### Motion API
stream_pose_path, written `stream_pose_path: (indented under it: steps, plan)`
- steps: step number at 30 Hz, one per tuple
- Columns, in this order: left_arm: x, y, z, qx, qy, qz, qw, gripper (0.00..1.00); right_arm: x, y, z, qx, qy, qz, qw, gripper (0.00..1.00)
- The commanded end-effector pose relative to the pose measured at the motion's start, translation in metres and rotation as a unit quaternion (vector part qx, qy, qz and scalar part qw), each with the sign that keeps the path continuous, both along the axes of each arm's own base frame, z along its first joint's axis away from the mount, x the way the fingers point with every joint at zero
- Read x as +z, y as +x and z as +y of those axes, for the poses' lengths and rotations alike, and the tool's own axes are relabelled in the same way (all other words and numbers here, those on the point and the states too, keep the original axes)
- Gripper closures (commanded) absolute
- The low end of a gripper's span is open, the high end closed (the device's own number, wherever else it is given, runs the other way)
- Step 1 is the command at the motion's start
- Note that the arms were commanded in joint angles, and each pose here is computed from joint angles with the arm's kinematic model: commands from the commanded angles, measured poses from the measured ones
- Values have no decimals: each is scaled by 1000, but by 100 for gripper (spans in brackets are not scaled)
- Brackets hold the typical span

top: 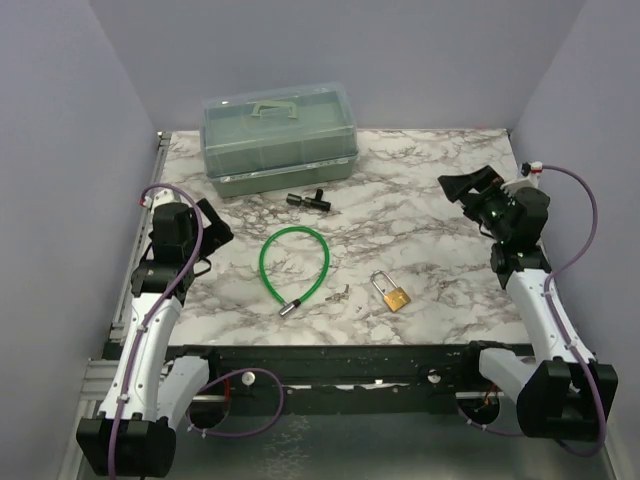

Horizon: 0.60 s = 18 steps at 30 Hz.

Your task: Unlock with the key

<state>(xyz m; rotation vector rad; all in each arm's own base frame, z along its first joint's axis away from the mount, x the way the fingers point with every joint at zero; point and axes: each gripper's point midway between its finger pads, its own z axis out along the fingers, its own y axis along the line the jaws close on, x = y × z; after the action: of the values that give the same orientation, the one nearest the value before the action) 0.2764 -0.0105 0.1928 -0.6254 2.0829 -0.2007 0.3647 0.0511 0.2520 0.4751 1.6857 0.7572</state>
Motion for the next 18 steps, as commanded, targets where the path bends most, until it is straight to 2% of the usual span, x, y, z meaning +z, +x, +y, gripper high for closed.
stream_pose_path:
  steps: [1, 5, 11, 18]
  plan:
    - [5, -1, -22, -60, -19, -10, 998, 1, -7, -10, 9, 18, 22, 58, 998, 0]
    - [4, 0, -25, -68, -23, -9, 997, 2, -27, -21, 13, 31, 22, 110, 993, 0]
    - [4, -1, -25, -67, -25, -12, 997, 4, -71, -40, 13, -26, 23, 283, 958, 0]
    - [7, -2, -26, -66, -28, -17, 997, 5, -92, -66, 72, -25, -30, 338, 940, 0]
